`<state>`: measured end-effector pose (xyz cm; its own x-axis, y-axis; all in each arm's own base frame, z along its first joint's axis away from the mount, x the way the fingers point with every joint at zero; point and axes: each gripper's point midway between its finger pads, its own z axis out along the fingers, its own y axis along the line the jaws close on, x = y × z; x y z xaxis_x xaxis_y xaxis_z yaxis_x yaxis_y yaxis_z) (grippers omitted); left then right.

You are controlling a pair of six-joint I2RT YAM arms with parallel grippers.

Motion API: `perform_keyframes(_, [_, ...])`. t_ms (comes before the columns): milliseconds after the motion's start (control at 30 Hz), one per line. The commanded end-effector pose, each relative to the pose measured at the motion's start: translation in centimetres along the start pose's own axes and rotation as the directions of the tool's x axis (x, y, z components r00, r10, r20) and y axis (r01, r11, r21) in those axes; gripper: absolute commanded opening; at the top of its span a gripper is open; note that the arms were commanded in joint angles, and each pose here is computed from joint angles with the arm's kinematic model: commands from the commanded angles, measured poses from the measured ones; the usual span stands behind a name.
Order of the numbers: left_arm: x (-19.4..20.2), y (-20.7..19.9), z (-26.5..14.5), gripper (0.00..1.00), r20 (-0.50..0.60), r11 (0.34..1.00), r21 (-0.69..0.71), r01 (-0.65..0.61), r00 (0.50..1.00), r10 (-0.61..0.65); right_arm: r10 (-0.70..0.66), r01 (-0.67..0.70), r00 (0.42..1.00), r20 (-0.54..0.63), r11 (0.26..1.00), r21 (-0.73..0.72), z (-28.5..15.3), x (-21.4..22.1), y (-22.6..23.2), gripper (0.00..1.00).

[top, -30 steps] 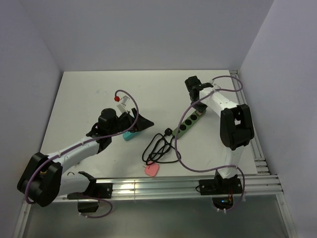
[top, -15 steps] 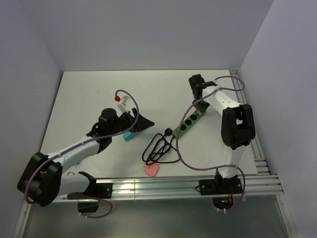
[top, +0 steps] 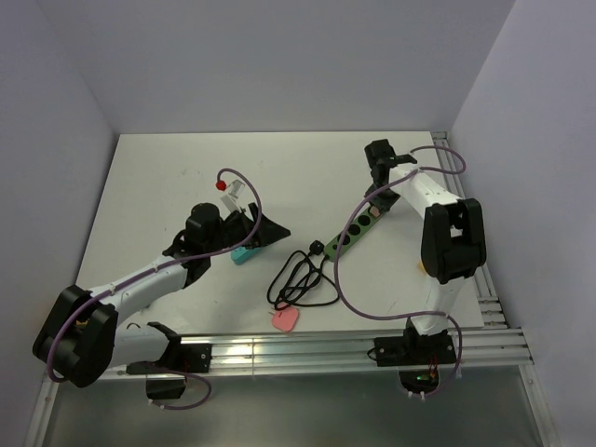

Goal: Insert the plug
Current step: Insert the plug into the socket.

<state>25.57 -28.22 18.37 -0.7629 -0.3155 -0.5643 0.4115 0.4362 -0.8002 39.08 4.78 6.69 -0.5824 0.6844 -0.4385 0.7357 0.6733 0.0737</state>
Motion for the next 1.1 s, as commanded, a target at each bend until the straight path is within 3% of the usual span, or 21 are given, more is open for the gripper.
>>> perform_keyframes(0, [-1.3,-1.7,0.2,0.76,0.026,0.997,0.048,-0.06,0.998,0.059,-0.019,0.025,0.992,-0.128,0.999,0.045,3.9,3.8,-1.0,0.0])
perform_keyframes(167, [-1.4,-1.8,0.2,0.76,0.032,0.997,0.047,-0.063,0.998,0.061,-0.047,0.049,0.999,-0.023,0.99,0.132,3.1,3.4,-1.5,0.0])
perform_keyframes(333, [-1.3,-1.8,0.2,0.76,0.027,0.997,0.049,-0.064,0.998,0.063,-0.053,0.057,0.998,-0.038,0.992,0.113,3.0,3.1,-0.8,0.0])
perform_keyframes(500, [-1.3,-1.8,0.3,0.76,0.025,0.997,0.049,-0.062,0.998,0.061,-0.044,0.018,0.996,0.081,0.957,0.288,2.3,0.1,-3.2,0.0])
perform_keyframes(633, [-1.3,-1.7,0.3,0.76,0.028,0.997,0.045,-0.063,0.998,0.062,-0.055,0.061,0.998,-0.044,0.983,0.173,3.3,3.0,-2.2,0.0])
perform_keyframes(700, [-1.3,-1.8,0.3,0.76,0.028,0.997,0.045,-0.065,0.998,0.063,-0.043,0.045,0.991,-0.124,0.999,0.008,3.2,4.1,-0.2,0.0])
perform_keyframes(767, [-1.4,-1.8,0.3,0.76,0.032,0.997,0.043,-0.066,0.997,0.065,-0.018,0.011,0.989,-0.144,0.999,-0.044,4.1,4.3,-0.5,0.0])
perform_keyframes(933, [-1.3,-1.8,0.4,0.76,0.029,0.997,0.044,-0.066,0.997,0.065,-0.007,0.007,1.0,-0.003,0.99,0.139,3.2,1.1,-2.4,0.0])
perform_keyframes(1067, [-1.3,-1.6,0.5,0.76,0.026,0.997,0.041,-0.064,0.998,0.063,-0.037,0.039,0.999,-0.019,0.986,0.161,3.2,1.6,-1.6,0.0])
